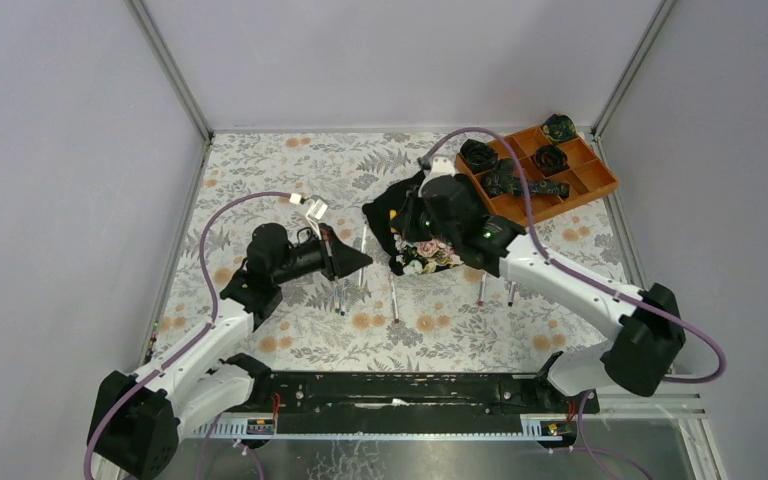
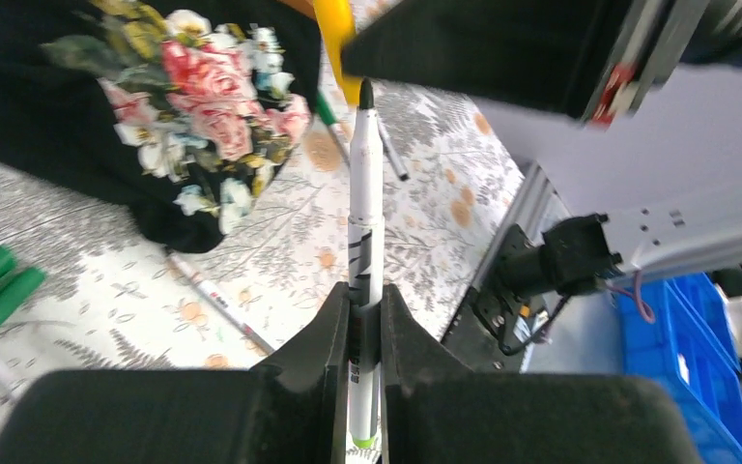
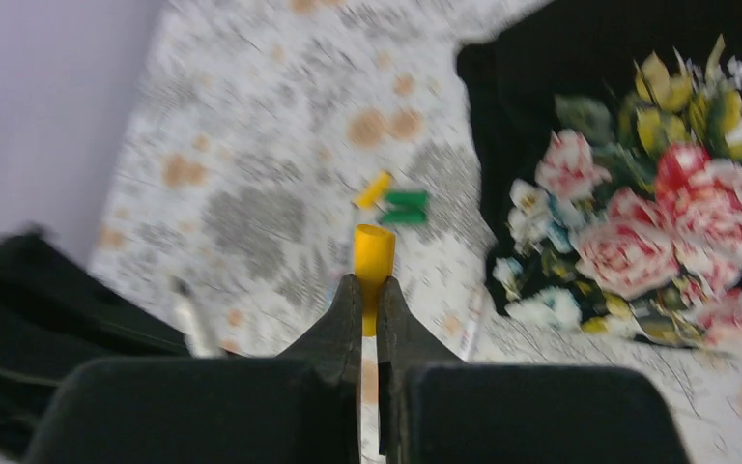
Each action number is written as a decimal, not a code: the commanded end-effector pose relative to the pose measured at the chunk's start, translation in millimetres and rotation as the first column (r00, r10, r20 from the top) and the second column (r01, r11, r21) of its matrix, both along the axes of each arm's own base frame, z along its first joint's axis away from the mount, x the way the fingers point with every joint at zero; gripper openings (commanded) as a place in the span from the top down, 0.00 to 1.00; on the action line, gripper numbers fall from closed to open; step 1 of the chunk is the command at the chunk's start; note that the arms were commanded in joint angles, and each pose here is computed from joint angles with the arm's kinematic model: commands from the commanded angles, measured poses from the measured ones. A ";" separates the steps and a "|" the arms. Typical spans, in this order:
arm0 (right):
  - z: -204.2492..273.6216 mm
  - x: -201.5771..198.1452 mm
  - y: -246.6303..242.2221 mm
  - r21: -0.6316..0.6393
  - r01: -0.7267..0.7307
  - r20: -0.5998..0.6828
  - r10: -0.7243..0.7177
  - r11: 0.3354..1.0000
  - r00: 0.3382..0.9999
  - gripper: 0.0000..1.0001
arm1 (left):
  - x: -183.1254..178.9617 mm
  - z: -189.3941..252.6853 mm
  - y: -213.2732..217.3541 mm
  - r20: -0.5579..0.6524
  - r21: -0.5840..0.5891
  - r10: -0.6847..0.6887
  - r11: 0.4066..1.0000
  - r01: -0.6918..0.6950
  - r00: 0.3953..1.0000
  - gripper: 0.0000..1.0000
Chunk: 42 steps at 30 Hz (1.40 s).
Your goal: Insert the pens into the pen caps
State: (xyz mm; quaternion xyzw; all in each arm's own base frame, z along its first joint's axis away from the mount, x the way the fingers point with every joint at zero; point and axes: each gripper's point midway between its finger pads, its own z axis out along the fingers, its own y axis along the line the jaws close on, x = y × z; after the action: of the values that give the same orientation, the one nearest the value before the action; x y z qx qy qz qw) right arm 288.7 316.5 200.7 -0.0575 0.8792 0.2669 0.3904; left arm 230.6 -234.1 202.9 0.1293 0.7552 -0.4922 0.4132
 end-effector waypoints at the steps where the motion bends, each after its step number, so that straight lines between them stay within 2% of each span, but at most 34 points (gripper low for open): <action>1: 74.3 7.1 20.3 0.258 -0.064 0.146 0.027 0.964 0.989 1.00 | -19.3 35.1 -18.6 0.127 -0.088 -0.142 0.984 0.154 0.982 1.00; 5: 105.3 0.2 34.6 0.367 -0.145 0.199 0.075 0.919 0.977 1.00 | -21.3 34.1 -19.6 0.126 -0.078 -0.148 0.984 0.159 0.981 1.00; 9: 117.2 -8.2 41.3 0.418 -0.198 0.217 0.114 0.887 0.969 1.00 | -19.9 30.7 -18.9 0.115 -0.064 -0.137 0.987 0.145 0.984 1.00; 33: 106.7 -27.3 40.4 0.426 -0.255 0.198 0.185 0.868 0.963 1.00 | -10.8 26.2 -14.3 0.107 -0.039 -0.079 0.996 0.083 0.991 1.00; 42: 74.8 -50.0 44.4 0.430 -0.308 0.155 0.267 0.848 0.951 1.00 | -9.8 28.4 -12.2 0.118 -0.039 -0.062 0.997 0.067 0.991 1.00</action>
State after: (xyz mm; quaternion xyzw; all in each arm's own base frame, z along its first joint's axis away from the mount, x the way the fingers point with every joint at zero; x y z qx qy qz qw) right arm 261.1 356.2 266.5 -0.0838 0.7795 0.4755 0.3991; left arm 214.0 -248.5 215.6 0.1710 0.7292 -0.5214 0.4087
